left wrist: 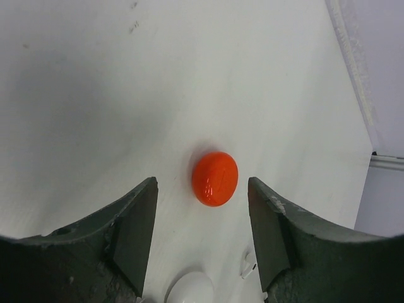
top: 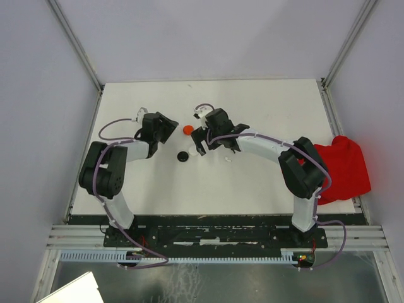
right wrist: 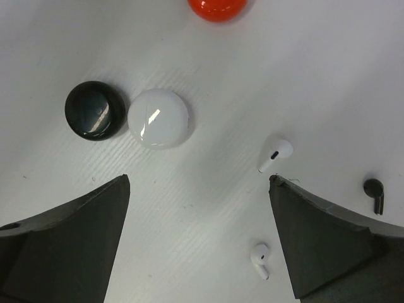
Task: Insert the wireless bluetooth earbuds into the charging case
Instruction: Place the charging case at the center of the board, then pick up the charging case at the center of the board.
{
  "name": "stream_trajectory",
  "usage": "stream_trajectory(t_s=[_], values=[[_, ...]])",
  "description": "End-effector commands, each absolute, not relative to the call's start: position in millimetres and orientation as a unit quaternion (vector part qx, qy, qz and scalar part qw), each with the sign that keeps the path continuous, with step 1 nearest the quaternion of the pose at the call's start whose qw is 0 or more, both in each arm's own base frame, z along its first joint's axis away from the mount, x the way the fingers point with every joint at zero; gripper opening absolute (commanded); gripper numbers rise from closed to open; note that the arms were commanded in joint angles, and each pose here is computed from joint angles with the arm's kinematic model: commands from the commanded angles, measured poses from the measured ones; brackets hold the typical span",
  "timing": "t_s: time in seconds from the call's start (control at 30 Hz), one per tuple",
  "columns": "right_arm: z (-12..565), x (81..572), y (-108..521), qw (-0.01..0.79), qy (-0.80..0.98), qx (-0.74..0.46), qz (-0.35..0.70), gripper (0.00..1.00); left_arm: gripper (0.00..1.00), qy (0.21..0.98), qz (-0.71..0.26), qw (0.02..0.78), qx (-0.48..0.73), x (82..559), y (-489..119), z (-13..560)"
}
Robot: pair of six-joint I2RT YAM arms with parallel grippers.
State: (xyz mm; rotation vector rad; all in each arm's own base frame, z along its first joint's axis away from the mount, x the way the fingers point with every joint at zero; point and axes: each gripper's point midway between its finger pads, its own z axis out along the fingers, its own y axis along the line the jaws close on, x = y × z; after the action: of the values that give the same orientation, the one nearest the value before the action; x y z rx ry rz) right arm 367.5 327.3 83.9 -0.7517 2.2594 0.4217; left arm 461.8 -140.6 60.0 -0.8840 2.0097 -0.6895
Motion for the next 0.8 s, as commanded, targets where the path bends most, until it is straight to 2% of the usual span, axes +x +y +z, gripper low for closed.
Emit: stream_trajectory(t_s=[0.0, 0.3, 0.77], values=[[84, 369, 340, 0.342, 0.871, -0.320, 0.151, 0.99, 0.66, 0.785, -0.242, 0.462, -0.335, 455, -115, 101], [75, 407, 322, 0.375, 0.883, -0.280, 0.048, 0.99, 0.66, 0.772, -0.246, 0.478, -0.338, 424, -102, 126], [65, 453, 339, 0.385, 0.872, -0.301, 0.008, 1.00, 0.66, 0.765, -0.255, 0.489, -0.334, 403, -90, 146]])
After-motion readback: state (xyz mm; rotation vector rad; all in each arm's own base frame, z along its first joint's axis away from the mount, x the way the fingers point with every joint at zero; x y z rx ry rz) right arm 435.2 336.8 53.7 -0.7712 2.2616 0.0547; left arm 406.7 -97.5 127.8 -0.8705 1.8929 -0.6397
